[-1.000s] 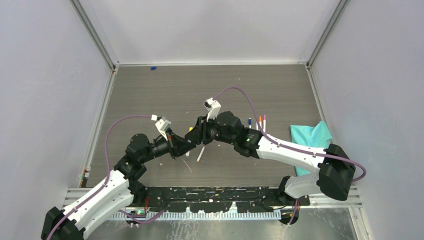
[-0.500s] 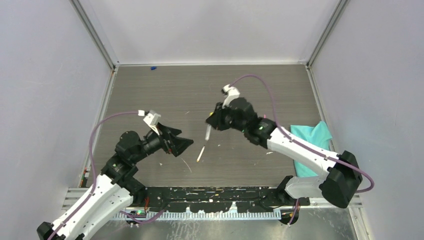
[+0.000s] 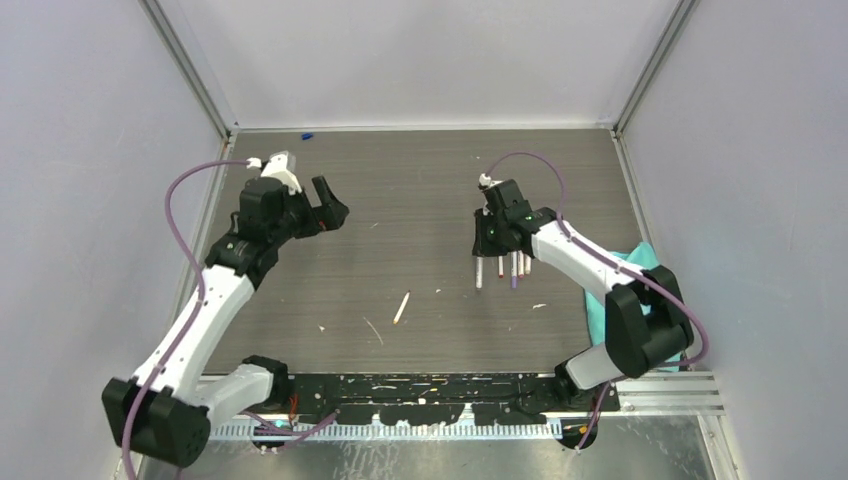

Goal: Insert the pens into the pen caps
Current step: Place the pen at the center of the board, then move the pen cap to the center of the board.

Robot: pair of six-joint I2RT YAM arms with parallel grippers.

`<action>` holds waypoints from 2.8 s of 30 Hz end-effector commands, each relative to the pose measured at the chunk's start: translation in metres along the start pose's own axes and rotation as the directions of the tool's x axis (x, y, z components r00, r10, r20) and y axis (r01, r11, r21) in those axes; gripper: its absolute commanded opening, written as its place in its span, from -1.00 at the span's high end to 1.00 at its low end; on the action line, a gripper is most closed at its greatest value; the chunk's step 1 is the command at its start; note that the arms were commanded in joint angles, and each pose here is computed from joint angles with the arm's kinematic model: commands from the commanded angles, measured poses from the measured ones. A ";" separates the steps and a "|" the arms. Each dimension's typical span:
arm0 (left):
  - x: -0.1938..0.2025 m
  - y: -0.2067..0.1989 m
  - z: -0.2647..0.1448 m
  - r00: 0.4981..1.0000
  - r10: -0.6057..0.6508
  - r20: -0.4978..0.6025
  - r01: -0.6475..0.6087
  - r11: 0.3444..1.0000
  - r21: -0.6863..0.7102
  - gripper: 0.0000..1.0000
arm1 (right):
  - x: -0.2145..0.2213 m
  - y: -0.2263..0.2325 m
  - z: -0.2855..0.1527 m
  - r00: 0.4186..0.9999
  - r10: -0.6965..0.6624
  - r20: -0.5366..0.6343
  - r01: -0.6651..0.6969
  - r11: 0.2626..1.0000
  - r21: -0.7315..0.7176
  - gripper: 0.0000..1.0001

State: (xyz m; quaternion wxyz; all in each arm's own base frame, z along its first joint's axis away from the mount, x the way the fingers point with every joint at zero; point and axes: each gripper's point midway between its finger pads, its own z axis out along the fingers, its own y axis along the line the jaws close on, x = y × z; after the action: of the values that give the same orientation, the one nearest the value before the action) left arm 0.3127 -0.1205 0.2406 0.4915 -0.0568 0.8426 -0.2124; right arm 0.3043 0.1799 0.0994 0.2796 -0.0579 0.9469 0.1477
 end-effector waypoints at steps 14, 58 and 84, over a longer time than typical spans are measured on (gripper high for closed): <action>-0.075 0.119 0.125 0.999 -0.034 0.008 0.035 0.970 -0.241 -0.88 | -0.015 -0.037 0.035 0.999 -0.004 -0.051 0.008 0.997 0.073 -0.12; -0.167 0.242 0.380 0.949 0.132 0.285 -0.034 0.945 -0.325 0.12 | -0.034 0.023 0.007 0.993 0.104 0.049 -0.086 0.958 -0.274 -0.51; -0.140 0.251 0.397 0.958 0.126 0.258 -0.045 0.954 -0.297 0.27 | -0.025 0.031 0.012 0.991 0.131 0.011 -0.120 0.940 -0.320 -0.49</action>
State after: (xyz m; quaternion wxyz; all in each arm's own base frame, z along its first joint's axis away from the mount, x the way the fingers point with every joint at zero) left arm 0.7490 0.0256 0.0528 0.5777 -0.1301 0.8042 -0.0513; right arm 0.3187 0.2089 0.1028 0.2549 -0.0379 0.9180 0.3014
